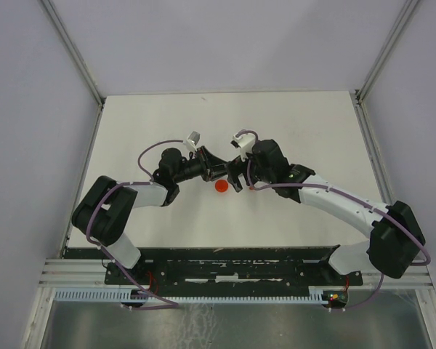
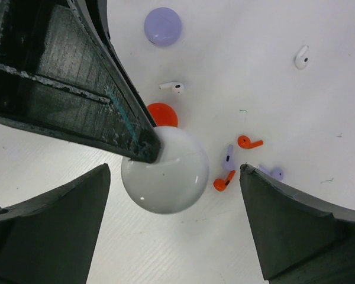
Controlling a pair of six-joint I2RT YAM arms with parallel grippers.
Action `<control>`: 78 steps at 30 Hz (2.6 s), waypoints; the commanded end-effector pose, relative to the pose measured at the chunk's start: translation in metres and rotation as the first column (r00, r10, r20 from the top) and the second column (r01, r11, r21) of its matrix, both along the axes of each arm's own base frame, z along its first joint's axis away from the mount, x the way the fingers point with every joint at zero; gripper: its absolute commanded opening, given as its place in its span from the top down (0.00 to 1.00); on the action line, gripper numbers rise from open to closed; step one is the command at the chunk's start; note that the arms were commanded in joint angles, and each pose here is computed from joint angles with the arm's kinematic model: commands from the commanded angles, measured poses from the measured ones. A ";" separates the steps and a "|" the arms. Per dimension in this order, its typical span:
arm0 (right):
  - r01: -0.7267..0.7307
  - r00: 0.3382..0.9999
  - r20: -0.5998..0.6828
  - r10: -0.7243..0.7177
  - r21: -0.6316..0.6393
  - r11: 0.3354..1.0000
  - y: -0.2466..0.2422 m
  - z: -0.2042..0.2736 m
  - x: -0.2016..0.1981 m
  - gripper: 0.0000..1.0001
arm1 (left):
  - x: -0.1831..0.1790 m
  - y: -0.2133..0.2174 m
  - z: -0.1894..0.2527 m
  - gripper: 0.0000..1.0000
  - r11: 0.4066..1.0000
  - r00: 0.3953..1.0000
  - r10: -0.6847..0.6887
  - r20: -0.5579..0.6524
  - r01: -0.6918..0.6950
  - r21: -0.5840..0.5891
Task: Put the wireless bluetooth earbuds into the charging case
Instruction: Open the charging case, then pick up the earbud from the center of the board.
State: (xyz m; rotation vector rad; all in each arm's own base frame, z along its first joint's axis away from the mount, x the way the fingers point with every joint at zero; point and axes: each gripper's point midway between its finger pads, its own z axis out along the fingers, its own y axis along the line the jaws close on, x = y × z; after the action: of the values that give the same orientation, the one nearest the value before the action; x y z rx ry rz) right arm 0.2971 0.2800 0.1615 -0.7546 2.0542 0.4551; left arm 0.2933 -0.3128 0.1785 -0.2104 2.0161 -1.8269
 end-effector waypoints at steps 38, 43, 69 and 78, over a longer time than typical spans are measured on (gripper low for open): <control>0.322 0.942 0.075 -0.327 0.066 0.944 -0.033 0.027 0.045 0.00 | 0.008 0.001 0.016 0.97 0.998 0.996 0.059 0.073 -0.056 -0.041; 0.330 0.939 0.073 -0.336 0.083 0.940 -0.031 0.026 0.048 0.00 | 0.008 0.003 0.015 0.97 0.995 0.995 0.080 0.059 -0.076 -0.060; 0.338 0.939 -0.060 -0.338 -0.009 0.941 -0.034 -0.018 0.052 0.11 | 0.014 0.139 0.033 0.97 0.703 0.698 0.708 0.112 -0.711 -0.017; 0.270 0.946 -0.189 -0.264 0.008 0.963 0.035 -0.048 0.084 0.24 | 0.018 0.136 0.032 0.97 0.779 0.775 0.627 0.077 -0.626 -0.040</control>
State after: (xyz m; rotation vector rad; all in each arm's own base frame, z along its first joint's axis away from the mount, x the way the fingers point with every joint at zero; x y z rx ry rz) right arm 0.3599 0.2719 0.0991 -0.4338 2.3122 0.2955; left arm 0.3124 -0.1675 0.1979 -0.8017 1.5904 -1.3107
